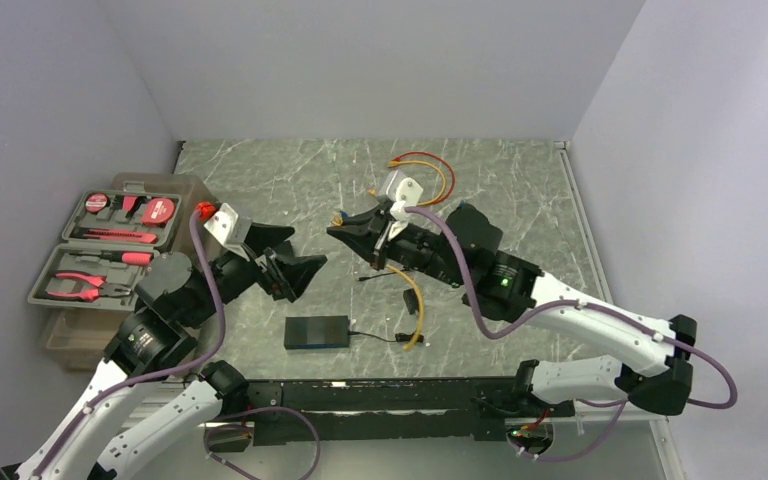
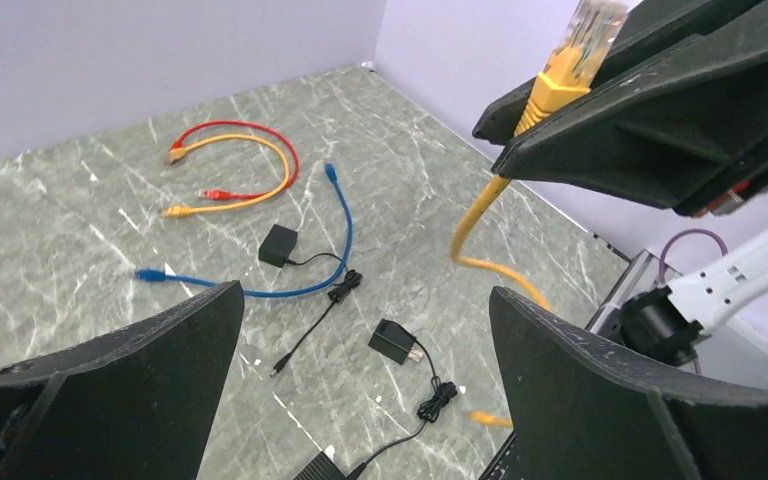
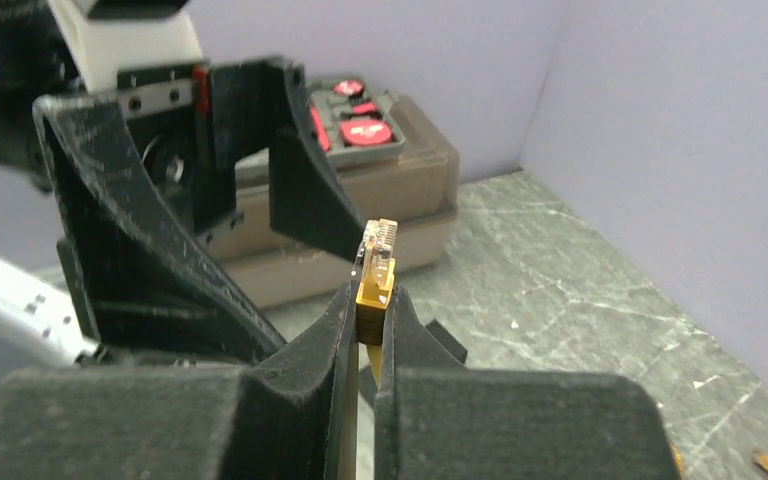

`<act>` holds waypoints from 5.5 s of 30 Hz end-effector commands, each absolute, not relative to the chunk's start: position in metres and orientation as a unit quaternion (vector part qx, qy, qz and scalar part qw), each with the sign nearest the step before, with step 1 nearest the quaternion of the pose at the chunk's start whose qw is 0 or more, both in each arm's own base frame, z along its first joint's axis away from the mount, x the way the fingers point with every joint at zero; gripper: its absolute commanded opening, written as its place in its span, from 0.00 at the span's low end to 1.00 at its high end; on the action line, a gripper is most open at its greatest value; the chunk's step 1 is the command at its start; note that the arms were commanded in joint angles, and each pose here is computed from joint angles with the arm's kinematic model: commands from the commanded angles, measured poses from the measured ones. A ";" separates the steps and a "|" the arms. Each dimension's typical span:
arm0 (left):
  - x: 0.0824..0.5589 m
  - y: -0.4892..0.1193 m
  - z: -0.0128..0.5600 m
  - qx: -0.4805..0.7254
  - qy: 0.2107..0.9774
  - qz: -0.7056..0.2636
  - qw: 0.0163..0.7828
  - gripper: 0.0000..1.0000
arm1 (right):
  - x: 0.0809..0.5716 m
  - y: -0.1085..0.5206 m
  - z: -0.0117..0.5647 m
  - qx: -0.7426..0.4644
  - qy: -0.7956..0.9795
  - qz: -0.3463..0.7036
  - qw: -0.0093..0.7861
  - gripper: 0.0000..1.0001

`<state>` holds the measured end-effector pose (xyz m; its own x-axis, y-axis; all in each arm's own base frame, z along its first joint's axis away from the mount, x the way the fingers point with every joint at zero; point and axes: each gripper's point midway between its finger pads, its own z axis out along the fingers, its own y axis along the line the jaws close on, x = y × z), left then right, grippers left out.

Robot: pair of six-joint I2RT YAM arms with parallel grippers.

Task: Insert the plug into the switch port
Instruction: Pick up the connector from the center of the board.

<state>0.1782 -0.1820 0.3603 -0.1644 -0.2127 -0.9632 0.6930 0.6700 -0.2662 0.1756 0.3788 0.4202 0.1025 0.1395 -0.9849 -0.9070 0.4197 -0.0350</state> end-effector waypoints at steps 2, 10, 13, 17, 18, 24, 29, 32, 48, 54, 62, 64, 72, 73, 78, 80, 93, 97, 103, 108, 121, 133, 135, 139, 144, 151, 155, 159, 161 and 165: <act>0.157 -0.197 0.381 0.276 0.637 -0.379 0.612 0.99 | 0.152 0.354 0.392 -0.473 0.564 0.364 0.570 0.00; 0.115 -0.217 0.381 0.395 0.607 -0.432 0.538 0.99 | 0.127 0.325 0.364 -0.556 0.601 0.365 0.443 0.00; 0.107 -0.220 0.376 0.415 0.604 -0.442 0.517 0.99 | 0.112 0.321 0.352 -0.579 0.597 0.380 0.404 0.00; 0.094 -0.223 0.370 0.444 0.597 -0.460 0.485 0.99 | 0.097 0.321 0.332 -0.598 0.597 0.398 0.357 0.00; 0.091 -0.224 0.368 0.451 0.595 -0.465 0.476 0.98 | 0.094 0.322 0.328 -0.602 0.594 0.406 0.346 0.00; 0.068 -0.228 0.354 0.489 0.573 -0.502 0.425 0.93 | 0.070 0.326 0.311 -0.623 0.568 0.454 0.289 0.00; 0.057 -0.229 0.351 0.501 0.558 -0.525 0.403 0.88 | 0.063 0.331 0.308 -0.627 0.555 0.475 0.270 0.00; 0.055 -0.231 0.348 0.503 0.554 -0.533 0.394 0.84 | 0.062 0.335 0.311 -0.628 0.546 0.485 0.270 0.00; 0.069 -0.238 0.337 0.481 0.589 -0.531 0.374 0.59 | 0.074 0.352 0.318 -0.617 0.551 0.484 0.285 0.00; 0.082 -0.241 0.330 0.464 0.615 -0.515 0.374 0.52 | 0.078 0.354 0.320 -0.611 0.556 0.483 0.290 0.00; 0.086 -0.242 0.329 0.461 0.620 -0.510 0.377 0.48 | 0.081 0.357 0.318 -0.610 0.560 0.480 0.289 0.00; 0.086 -0.241 0.329 0.461 0.621 -0.509 0.378 0.46 | 0.081 0.357 0.317 -0.610 0.561 0.479 0.288 0.00; 0.087 -0.240 0.327 0.460 0.625 -0.504 0.379 0.43 | 0.082 0.356 0.310 -0.608 0.572 0.473 0.282 0.00; 0.087 -0.240 0.327 0.459 0.626 -0.504 0.379 0.42 | 0.082 0.356 0.310 -0.608 0.572 0.473 0.282 0.00; 0.088 -0.240 0.327 0.458 0.627 -0.502 0.382 0.37 | 0.082 0.356 0.307 -0.608 0.575 0.472 0.278 0.00; 0.089 -0.240 0.327 0.456 0.629 -0.499 0.384 0.35 | 0.082 0.355 0.306 -0.607 0.577 0.472 0.276 0.00; 0.093 -0.238 0.326 0.448 0.635 -0.491 0.392 0.24 | 0.083 0.357 0.298 -0.606 0.585 0.470 0.266 0.00; 0.094 -0.239 0.326 0.448 0.634 -0.492 0.394 0.26 | 0.084 0.359 0.297 -0.605 0.587 0.469 0.264 0.00; 0.093 -0.239 0.326 0.450 0.633 -0.493 0.392 0.13 | 0.086 0.360 0.298 -0.602 0.589 0.468 0.268 0.00; 0.092 -0.239 0.323 0.453 0.633 -0.496 0.386 0.00 | 0.088 0.360 0.300 -0.599 0.591 0.466 0.274 0.00; 0.103 -0.238 0.323 0.413 0.655 -0.485 0.406 0.00 | 0.103 0.356 0.304 -0.578 0.609 0.437 0.323 0.30; 0.142 -0.237 0.297 0.264 0.748 -0.461 0.397 0.00 | 0.131 0.311 0.319 -0.533 0.603 0.354 0.476 0.64; 0.151 -0.234 0.296 0.238 0.757 -0.455 0.403 0.00 | 0.139 0.308 0.319 -0.523 0.598 0.339 0.503 0.64; 0.165 -0.226 0.301 0.186 0.760 -0.465 0.414 0.00 | 0.153 0.308 0.315 -0.508 0.590 0.317 0.542 0.64; 0.171 -0.222 0.296 0.135 0.760 -0.488 0.408 0.00 | 0.158 0.315 0.303 -0.513 0.558 0.304 0.578 0.63; 0.165 -0.217 0.290 0.089 0.757 -0.508 0.402 0.00 | 0.149 0.330 0.303 -0.537 0.478 0.319 0.618 0.62; 0.162 -0.218 0.283 0.069 0.752 -0.526 0.390 0.00 | 0.148 0.340 0.303 -0.540 0.464 0.326 0.622 0.60; 0.161 -0.218 0.276 0.056 0.752 -0.533 0.385 0.00 | 0.146 0.349 0.301 -0.543 0.458 0.335 0.619 0.56; 0.162 -0.217 0.273 0.049 0.753 -0.532 0.383 0.00 | 0.143 0.353 0.301 -0.547 0.453 0.341 0.617 0.54; 0.162 -0.217 0.270 0.031 0.751 -0.539 0.381 0.00 | 0.137 0.360 0.294 -0.557 0.451 0.343 0.607 0.50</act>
<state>0.1571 -0.2167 0.2510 -0.7408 -0.2911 -0.6054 0.4458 0.4612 -0.7672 0.1452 0.3493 0.2748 0.3057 -0.1583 -0.9389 -0.9292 0.1656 -0.3304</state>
